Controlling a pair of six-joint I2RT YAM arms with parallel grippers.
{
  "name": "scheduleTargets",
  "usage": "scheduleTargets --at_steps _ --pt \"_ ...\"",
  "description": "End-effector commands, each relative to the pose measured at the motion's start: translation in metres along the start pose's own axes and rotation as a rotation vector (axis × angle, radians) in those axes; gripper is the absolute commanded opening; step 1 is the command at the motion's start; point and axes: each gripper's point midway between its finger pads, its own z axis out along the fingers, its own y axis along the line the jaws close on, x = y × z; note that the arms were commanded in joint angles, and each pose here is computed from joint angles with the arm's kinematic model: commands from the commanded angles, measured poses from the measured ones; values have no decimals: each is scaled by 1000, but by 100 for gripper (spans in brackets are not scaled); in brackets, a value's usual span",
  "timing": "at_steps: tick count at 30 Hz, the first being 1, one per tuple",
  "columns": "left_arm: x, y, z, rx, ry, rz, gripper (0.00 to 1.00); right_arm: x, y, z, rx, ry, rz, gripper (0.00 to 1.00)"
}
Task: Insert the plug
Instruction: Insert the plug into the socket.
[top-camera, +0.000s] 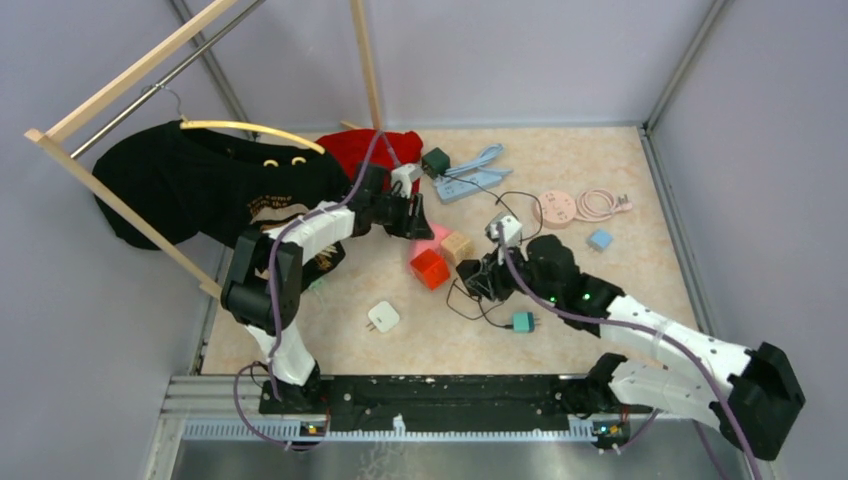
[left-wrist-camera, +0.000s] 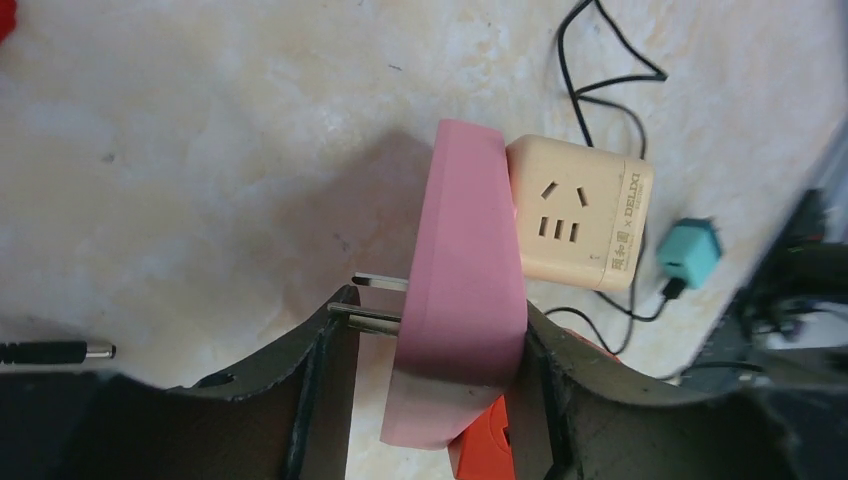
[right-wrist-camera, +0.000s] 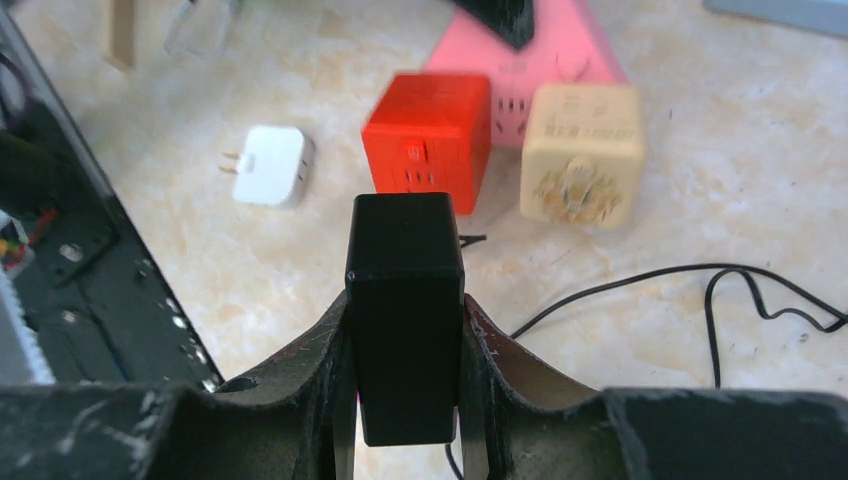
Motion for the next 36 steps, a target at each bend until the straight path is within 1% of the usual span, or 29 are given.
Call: scheduleTargets --at_steps 1,3,4,7,10,12,16,20,21,25,29,32,36 --pt "-32 -17 -29 258 -76 -288 7 -4 -11 22 105 70 -126 0" --pt "-33 -16 -36 304 -93 -330 6 8 -9 31 79 114 -137 0" --pt "-33 -13 -36 289 -99 -333 5 14 -7 35 67 124 -139 0" --pt "-22 -5 -35 266 -80 -361 1 11 -8 43 64 67 -137 0" --pt "-18 -4 -37 330 -92 -426 0 8 2 52 9 20 -164 0" --pt "-16 -3 -39 339 -104 -440 0 9 3 58 13 19 -180 0" --pt "-5 9 -32 298 -76 -451 0 8 0 68 21 18 -195 0" --pt "1 13 -28 288 -61 -465 0 14 -2 76 23 52 -200 0" --pt "2 16 -27 271 -61 -462 0 15 -3 77 19 51 -227 0" --pt "10 30 -24 203 -40 -470 0 14 2 78 -9 42 -245 0" --pt "19 36 -17 203 -12 -489 0 12 0 75 -10 42 -256 0" --pt "24 45 -13 161 12 -482 0 5 -4 71 -20 28 -256 0" --pt "28 48 -10 155 19 -482 0 3 -9 75 -44 45 -280 0"
